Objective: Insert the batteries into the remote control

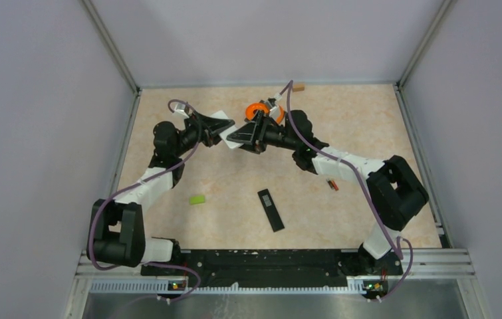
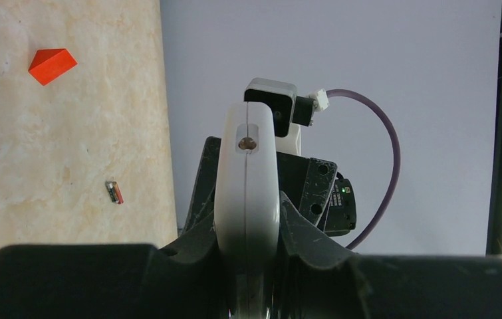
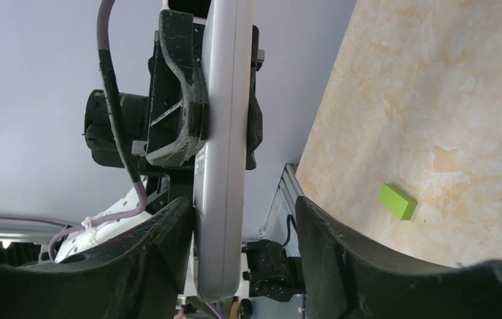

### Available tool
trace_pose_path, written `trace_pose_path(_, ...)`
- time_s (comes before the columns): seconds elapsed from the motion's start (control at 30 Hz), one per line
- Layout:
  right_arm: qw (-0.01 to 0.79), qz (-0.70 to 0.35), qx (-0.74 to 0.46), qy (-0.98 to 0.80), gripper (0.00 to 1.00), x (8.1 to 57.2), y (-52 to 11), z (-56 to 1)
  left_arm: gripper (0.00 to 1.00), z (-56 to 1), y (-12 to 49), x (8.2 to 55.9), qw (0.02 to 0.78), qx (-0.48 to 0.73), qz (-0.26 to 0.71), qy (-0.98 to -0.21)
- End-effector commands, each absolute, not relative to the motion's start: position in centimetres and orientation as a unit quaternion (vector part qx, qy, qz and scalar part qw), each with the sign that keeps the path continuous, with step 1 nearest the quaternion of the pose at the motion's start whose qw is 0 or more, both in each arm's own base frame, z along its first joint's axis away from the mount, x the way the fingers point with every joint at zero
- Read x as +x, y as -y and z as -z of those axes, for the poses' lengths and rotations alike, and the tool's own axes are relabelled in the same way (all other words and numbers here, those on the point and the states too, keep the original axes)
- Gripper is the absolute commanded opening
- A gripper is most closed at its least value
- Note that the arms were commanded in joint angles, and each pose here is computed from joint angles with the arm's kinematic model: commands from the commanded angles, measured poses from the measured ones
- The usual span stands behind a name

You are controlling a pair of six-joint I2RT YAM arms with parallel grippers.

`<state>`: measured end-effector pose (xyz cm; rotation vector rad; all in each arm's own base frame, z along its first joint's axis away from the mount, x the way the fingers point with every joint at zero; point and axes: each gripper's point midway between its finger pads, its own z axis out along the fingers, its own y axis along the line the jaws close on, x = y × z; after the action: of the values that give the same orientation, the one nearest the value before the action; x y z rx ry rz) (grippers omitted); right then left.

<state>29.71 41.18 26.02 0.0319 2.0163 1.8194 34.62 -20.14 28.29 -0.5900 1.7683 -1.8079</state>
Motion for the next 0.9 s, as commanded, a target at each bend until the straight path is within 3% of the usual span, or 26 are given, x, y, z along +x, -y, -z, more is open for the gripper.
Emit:
trace_pose_path(0.0, 0.241, -0.664, 0.022, -0.707, 0.62, 30.3, -41.0, -27.0, 0.0, -31.1, 20.7, 32.8, 0.287, -0.174, 0.694, -0.637)
trace_pose_path(0.17, 0.256, -0.689, 0.009, -0.678, 0.78, 29.7, -40.6, -29.1, 0.0, -30.1, 20.4, 33.4, 0.289, -0.19, 0.685, -0.641)
trace_pose_path(0.53, 0.28, -0.706, 0.006, -0.65, 0.81, 28.7, -38.9, -31.1, 0.0, -29.0, 20.0, 34.5, 0.3, -0.202, 0.674, -0.645)
trace_pose_path(0.6, 0.272, -0.708, 0.01, -0.652, 0.76, 28.5, -38.9, -30.8, 0.0, -29.1, 20.1, 34.5, 0.299, -0.2, 0.676, -0.643)
trace_pose_path(0.87, 0.255, -0.713, 0.001, -0.654, 0.4, 28.2, -39.3, -29.5, 0.0, -29.7, 20.2, 34.3, 0.296, -0.192, 0.686, -0.636)
